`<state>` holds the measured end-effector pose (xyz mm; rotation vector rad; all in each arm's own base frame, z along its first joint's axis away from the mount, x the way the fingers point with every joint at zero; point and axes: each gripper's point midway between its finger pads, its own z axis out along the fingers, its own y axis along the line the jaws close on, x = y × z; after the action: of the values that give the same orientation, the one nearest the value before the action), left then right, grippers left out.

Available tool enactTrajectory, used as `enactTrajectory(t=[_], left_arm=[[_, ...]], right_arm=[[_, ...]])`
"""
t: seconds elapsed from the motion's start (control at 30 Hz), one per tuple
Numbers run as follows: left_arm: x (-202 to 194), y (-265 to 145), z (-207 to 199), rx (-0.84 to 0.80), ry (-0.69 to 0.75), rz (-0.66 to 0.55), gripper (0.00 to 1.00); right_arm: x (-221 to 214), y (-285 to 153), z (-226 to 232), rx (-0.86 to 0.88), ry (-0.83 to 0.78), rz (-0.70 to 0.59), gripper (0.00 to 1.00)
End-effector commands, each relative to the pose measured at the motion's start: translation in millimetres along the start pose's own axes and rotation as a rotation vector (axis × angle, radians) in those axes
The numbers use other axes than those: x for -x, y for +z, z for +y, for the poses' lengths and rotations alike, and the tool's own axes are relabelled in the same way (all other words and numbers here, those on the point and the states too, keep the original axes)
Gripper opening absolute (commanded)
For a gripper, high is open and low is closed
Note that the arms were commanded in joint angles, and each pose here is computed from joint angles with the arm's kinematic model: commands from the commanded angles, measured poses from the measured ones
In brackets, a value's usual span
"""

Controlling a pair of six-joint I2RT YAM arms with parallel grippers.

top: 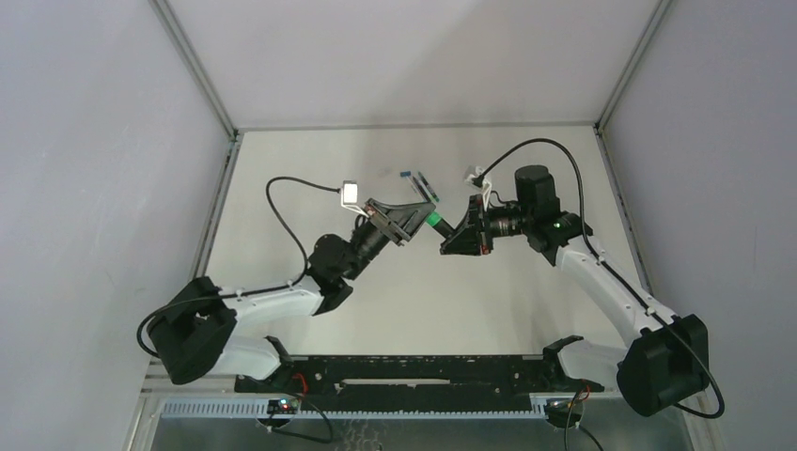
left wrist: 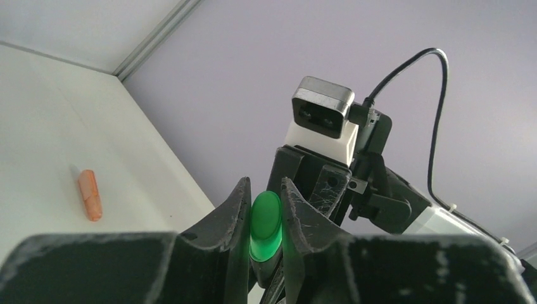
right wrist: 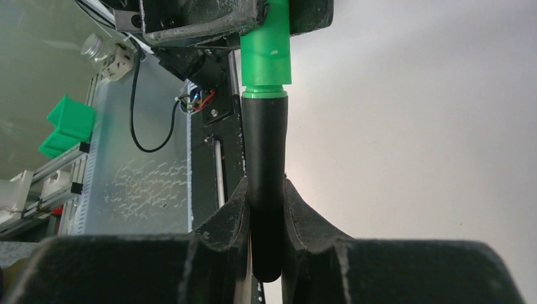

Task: Insert the pens into the pen caps
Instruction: Press the pen cap onto the pen.

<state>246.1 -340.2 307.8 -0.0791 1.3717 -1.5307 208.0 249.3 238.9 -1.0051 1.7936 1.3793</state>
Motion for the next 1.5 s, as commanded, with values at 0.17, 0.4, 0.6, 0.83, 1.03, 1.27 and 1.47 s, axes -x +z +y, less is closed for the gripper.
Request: enactTrajectory(t=[0.17, 0.4, 0.6, 0.83, 1.03, 1.27, 1.47], left_arm=[[-130, -73, -50, -0.344, -0.163, 0.609, 0.00], [-157, -83, -31, -0.286, -0.103, 0.691, 0.00], [-184, -83, -6, -0.119, 0.078, 0.717, 0.00], [-172, -70, -10, -0.074, 0.077, 0.565, 0.00], [-159, -55, -58, -0.215, -0.191, 0.477, 0.00], [-193, -92, -73, -0.434, -0.044, 0.673, 0.00], [-212, -106, -50, -0.391, -0.033, 0.737, 0.00]], right_arm=[[47, -4, 18, 0.149, -0.093, -0.139, 0.00], [53, -7, -7, -0.012, -0.065, -0.180, 0.00], [54, -9, -13, -0.038, -0.048, -0.198, 0.00], [52, -8, -29, -0.146, -0.040, -0.198, 0.00], [48, -4, -28, -0.144, -0.039, -0.155, 0.00], [60, -18, 14, 0.105, -0.041, -0.237, 0.00], [67, -29, -20, -0.102, -0.028, -0.282, 0.00]])
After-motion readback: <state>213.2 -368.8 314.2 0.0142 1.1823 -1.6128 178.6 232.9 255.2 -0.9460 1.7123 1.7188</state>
